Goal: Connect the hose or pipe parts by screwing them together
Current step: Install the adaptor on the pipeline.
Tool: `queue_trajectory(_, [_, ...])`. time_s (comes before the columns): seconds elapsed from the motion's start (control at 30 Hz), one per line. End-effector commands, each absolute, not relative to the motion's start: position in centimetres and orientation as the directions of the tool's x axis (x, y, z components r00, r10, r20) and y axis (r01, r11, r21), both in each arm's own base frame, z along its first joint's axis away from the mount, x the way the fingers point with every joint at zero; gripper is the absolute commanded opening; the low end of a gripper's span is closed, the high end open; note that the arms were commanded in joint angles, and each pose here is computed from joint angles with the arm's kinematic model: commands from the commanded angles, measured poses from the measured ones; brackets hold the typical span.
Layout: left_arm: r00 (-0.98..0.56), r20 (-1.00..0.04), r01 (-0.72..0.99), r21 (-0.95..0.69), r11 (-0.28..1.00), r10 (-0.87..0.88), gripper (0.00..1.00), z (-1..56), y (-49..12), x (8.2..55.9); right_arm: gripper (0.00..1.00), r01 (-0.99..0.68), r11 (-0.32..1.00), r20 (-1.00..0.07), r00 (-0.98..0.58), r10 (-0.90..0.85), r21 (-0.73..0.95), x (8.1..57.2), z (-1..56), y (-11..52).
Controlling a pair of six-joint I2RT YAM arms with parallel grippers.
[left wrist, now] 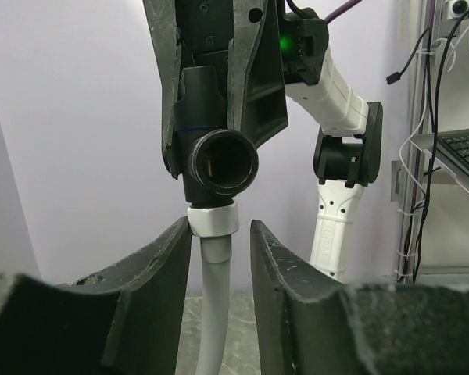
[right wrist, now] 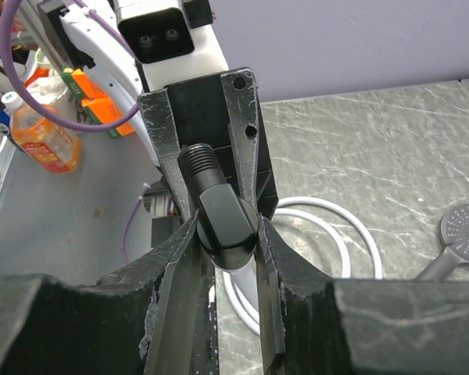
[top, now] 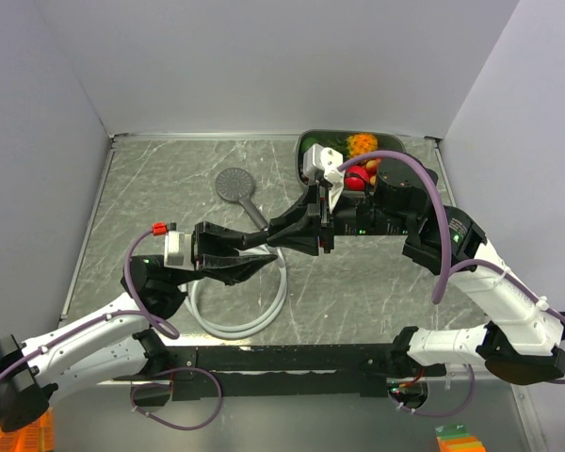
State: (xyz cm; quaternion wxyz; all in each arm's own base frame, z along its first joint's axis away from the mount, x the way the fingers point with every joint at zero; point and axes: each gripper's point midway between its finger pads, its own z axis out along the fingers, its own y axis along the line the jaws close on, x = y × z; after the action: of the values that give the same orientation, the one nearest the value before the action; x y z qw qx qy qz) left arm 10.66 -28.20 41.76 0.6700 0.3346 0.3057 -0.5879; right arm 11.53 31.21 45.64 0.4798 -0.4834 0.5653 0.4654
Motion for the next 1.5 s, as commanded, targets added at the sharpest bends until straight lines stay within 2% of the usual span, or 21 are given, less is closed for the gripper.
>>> queue_trajectory(0.0, [0.152,-0.766,0.987,0.151,0.054,-0.625,0.39,43.2,-27.3,9.0,0.00,-0.997,0.074,-1.000,-0.018,-0.018,0.017,11.0,48.2,31.2])
queue_trajectory(0.13, [0.162,-0.760,0.985,0.159,0.061,-0.630,0.17,43.4,-27.2,9.0,0.00,-0.997,0.075,-0.999,-0.023,-0.026,0.021,11.1,47.9,31.3])
queue_trajectory(0.3, [0.160,-0.752,0.986,0.157,0.062,-0.639,0.20,43.6,-26.9,8.9,0.00,-0.997,0.074,-0.999,-0.025,-0.037,0.022,11.2,47.7,31.6])
queue_trajectory(0.4, [0.158,-0.752,0.986,0.153,0.065,-0.640,0.01,43.6,-26.9,8.9,0.00,-0.997,0.075,-0.998,-0.027,-0.050,0.024,11.3,47.3,31.9])
queue_trajectory(0.47, [0.155,-0.751,0.987,0.145,0.068,-0.642,0.01,43.7,-26.9,9.0,0.00,-0.996,0.085,-0.998,-0.027,-0.053,0.023,11.5,47.2,32.0])
queue_trajectory(0.53, [0.151,-0.751,0.988,0.133,0.076,-0.643,0.01,43.7,-26.9,9.3,0.19,-0.992,0.121,-0.998,-0.031,-0.061,0.023,12.1,47.1,31.9])
queue_trajectory(0.57, [0.139,-0.757,0.990,0.114,0.081,-0.639,0.01,43.6,-26.9,9.5,0.32,-0.990,0.139,-0.998,-0.029,-0.063,0.020,12.4,47.1,31.7])
queue_trajectory(0.63, [0.132,-0.752,0.990,0.075,0.115,-0.646,0.01,43.8,-26.7,10.4,0.99,-0.983,0.182,-0.997,-0.020,-0.070,0.007,13.0,46.9,31.4])
queue_trajectory(0.97, [0.000,-0.787,0.988,-0.096,0.122,-0.617,0.01,42.7,-26.6,12.6,1.00,-0.934,0.342,-0.993,0.079,-0.090,-0.106,15.0,49.0,28.5])
queue_trajectory(1.13, [-0.026,-0.812,0.985,-0.120,0.124,-0.584,0.01,41.6,-27.2,13.2,1.00,-0.943,0.267,-0.979,0.173,-0.113,-0.197,13.7,50.3,28.0])
queue_trajectory(1.23, [-0.010,-0.816,0.988,-0.098,0.121,-0.578,0.01,41.5,-27.3,13.0,0.70,-0.957,0.186,-0.973,0.203,-0.112,-0.221,12.9,51.1,29.0])
queue_trajectory(1.27, [-0.005,-0.815,0.988,-0.093,0.122,-0.579,0.01,41.5,-27.3,13.0,0.50,-0.962,0.157,-0.972,0.210,-0.109,-0.225,12.4,51.4,29.1])
queue_trajectory(1.33, [0.014,-0.807,0.989,-0.076,0.127,-0.591,0.01,41.8,-27.3,13.0,0.38,-0.966,0.080,-0.963,0.233,-0.137,-0.245,11.9,50.5,30.7])
queue_trajectory(1.37, [0.025,-0.802,0.990,-0.065,0.128,-0.597,0.01,42.1,-27.2,13.0,0.40,-0.963,0.059,-0.956,0.250,-0.151,-0.261,11.4,50.4,30.9])
queue_trajectory(1.43, [0.067,-0.801,0.992,-0.013,0.129,-0.596,0.01,42.2,-27.2,12.6,0.58,-0.942,0.051,-0.926,0.314,-0.207,-0.331,11.4,49.5,32.4])
queue_trajectory(1.47, [0.087,-0.792,0.992,0.013,0.126,-0.605,0.01,42.5,-27.1,12.2,0.59,-0.932,0.037,-0.917,0.345,-0.201,-0.359,11.0,50.0,32.5])
